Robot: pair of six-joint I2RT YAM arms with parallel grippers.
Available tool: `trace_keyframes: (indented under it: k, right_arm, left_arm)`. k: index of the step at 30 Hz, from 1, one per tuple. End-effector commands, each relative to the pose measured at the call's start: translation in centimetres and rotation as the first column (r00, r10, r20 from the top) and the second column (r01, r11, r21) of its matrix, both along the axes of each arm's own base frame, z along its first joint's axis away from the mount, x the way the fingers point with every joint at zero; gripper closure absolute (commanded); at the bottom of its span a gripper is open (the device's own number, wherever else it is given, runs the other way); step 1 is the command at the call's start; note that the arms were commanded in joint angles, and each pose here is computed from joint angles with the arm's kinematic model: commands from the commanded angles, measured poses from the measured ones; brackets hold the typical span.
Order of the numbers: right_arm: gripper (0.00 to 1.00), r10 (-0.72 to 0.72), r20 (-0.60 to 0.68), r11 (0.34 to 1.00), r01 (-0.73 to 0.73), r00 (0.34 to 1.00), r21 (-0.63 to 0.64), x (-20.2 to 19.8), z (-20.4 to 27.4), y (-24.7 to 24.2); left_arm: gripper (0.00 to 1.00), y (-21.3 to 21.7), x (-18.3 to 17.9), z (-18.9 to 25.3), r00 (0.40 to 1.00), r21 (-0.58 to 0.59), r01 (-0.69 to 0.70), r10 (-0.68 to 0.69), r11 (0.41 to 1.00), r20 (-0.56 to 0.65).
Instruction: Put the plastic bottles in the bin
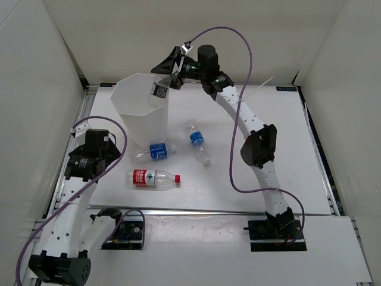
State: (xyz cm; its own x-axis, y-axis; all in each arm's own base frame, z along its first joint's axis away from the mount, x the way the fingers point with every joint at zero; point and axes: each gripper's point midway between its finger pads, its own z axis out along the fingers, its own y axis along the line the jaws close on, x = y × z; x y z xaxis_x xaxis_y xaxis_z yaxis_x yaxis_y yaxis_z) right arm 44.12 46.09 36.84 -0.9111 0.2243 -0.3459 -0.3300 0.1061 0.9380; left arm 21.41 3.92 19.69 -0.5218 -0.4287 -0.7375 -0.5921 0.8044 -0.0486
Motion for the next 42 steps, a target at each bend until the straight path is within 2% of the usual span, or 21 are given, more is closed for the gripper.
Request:
trace_keyframes:
  k: [1, 2, 7, 8, 9, 11, 12, 15, 17, 20, 24, 29, 34, 42]
  right_arm:
    - [0.07, 0.013, 0.180, 1.000, -0.016, 0.984, 0.019, -3.2, 6.0, -1.2]
    - [0.00, 0.014, 0.201, 1.000, -0.016, 0.979, 0.009, -3.6, 6.4, -1.5]
    - [0.00, -0.024, 0.321, 0.994, 0.056, 0.947, -0.090, -4.7, 7.3, -3.5]
    - [0.00, -0.054, 0.313, 0.985, 0.102, 0.948, -0.140, -4.4, 6.5, -4.2]
    - [0.00, -0.082, 0.392, 0.974, 0.157, 0.916, -0.164, -4.5, 7.7, -5.7]
    - [0.00, -0.151, 0.395, 0.927, 0.269, 0.906, -0.262, -4.1, 6.3, -7.9]
    - [0.00, -0.254, 0.398, 0.859, 0.395, 0.882, -0.326, -3.0, 4.9, -10.5]
    - [0.00, -0.326, 0.369, 0.746, 0.477, 0.870, -0.464, -1.8, 0.5, -15.4]
    - [0.00, -0.315, 0.315, 0.663, 0.445, 0.895, -0.602, -2.0, -4.3, -17.6]
    - [0.00, -0.205, 0.234, 0.621, 0.312, 0.950, -0.719, -2.8, -10.7, -17.6]
    - [0.00, -0.177, 0.109, 0.586, 0.194, 0.978, -0.787, -3.9, -16.7, -17.7]
    - [0.00, -0.163, 0.030, 0.565, 0.118, 0.986, -0.816, -3.6, -20.7, -17.6]
    - [0.00, -0.121, -0.070, 0.573, 0.012, 0.990, -0.820, -4.6, -24.8, -17.0]
    - [0.00, -0.086, -0.157, 0.575, -0.080, 0.984, -0.814, -4.8, -28.8, -15.5]
  left_arm:
    - [0.00, 0.0, -0.5, -0.2, 1.000, -0.002, -0.005, 0.005, 1.000, -0.006]
    - [0.00, 0.0, -0.5, -0.2, 1.000, -0.008, -0.012, 0.012, 1.000, -0.002]
    - [0.00, -0.1, -0.4, -0.4, 1.000, -0.015, -0.021, 0.021, 1.000, -0.007]
    - [0.00, -0.1, -0.3, -0.4, 1.000, -0.021, -0.028, 0.028, 0.999, -0.003]
    - [0.00, -0.1, -0.3, -0.6, 1.000, -0.020, -0.028, 0.028, 0.999, -0.012]
    - [0.00, -0.1, -0.1, -0.2, 1.000, -0.021, -0.028, 0.028, 0.999, -0.002]
    - [0.00, 0.1, -0.1, -0.3, 0.999, -0.011, -0.036, 0.036, 0.999, -0.009]
    - [0.00, 0.2, -0.2, -0.1, 0.999, -0.009, -0.048, 0.048, 0.999, -0.004]
    - [0.00, 0.3, -0.1, 0.0, 0.998, -0.008, -0.060, 0.060, 0.998, 0.001]
    - [0.00, 0.3, -0.4, -0.5, 0.997, -0.019, -0.076, 0.076, 0.997, -0.009]
    - [0.00, 0.2, -0.6, -1.2, 0.996, -0.028, -0.091, 0.091, 0.995, -0.020]
    - [0.00, -0.1, -1.1, -1.8, 0.994, -0.050, -0.098, 0.096, 0.994, -0.043]
    - [0.00, -0.2, -1.5, -2.0, 0.993, -0.057, -0.101, 0.097, 0.993, -0.072]
    - [0.00, -0.5, -2.3, -1.4, 0.994, -0.079, -0.098, 0.093, 0.992, -0.065]
